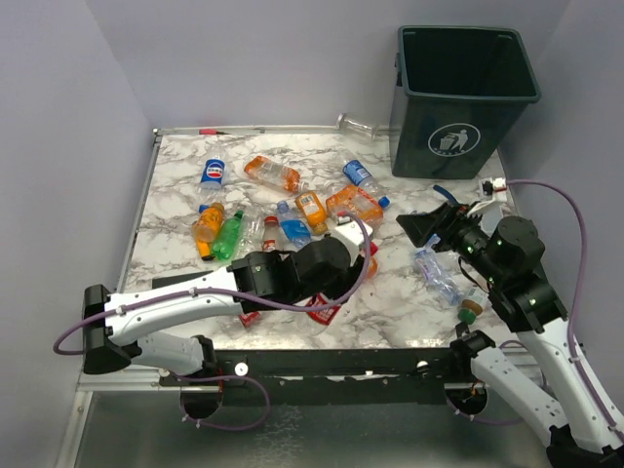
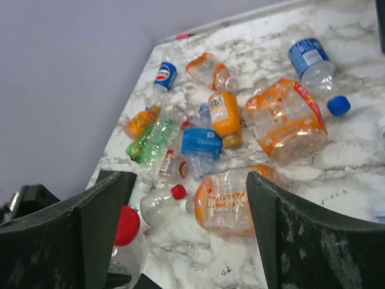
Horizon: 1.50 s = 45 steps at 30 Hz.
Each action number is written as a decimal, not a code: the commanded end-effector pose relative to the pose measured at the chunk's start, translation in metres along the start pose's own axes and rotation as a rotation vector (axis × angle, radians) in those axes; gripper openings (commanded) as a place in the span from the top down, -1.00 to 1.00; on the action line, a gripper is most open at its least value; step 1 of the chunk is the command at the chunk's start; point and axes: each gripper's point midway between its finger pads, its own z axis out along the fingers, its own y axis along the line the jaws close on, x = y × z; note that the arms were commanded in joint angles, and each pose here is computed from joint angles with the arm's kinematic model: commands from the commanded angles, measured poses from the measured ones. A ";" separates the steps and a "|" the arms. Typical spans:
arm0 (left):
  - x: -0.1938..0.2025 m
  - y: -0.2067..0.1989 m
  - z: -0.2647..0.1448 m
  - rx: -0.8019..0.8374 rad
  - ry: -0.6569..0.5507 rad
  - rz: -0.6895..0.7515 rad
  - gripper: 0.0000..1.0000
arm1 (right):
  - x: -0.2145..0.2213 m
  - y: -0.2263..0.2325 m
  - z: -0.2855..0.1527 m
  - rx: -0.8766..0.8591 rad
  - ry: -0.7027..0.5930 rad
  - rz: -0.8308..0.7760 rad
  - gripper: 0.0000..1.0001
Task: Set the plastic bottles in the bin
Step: Pick up the plastic bottle from the corner of the board.
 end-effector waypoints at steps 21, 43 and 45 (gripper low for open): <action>-0.121 0.074 -0.033 0.051 -0.836 0.168 0.26 | -0.017 0.065 0.001 -0.345 -0.031 -0.096 -0.68; -0.105 0.063 -0.031 0.139 -0.840 0.152 0.28 | -0.014 0.149 0.056 -0.421 0.042 -0.221 -0.52; -0.104 0.064 -0.029 0.137 -0.836 0.152 0.28 | -0.009 0.146 0.063 -0.380 0.057 -0.235 -0.49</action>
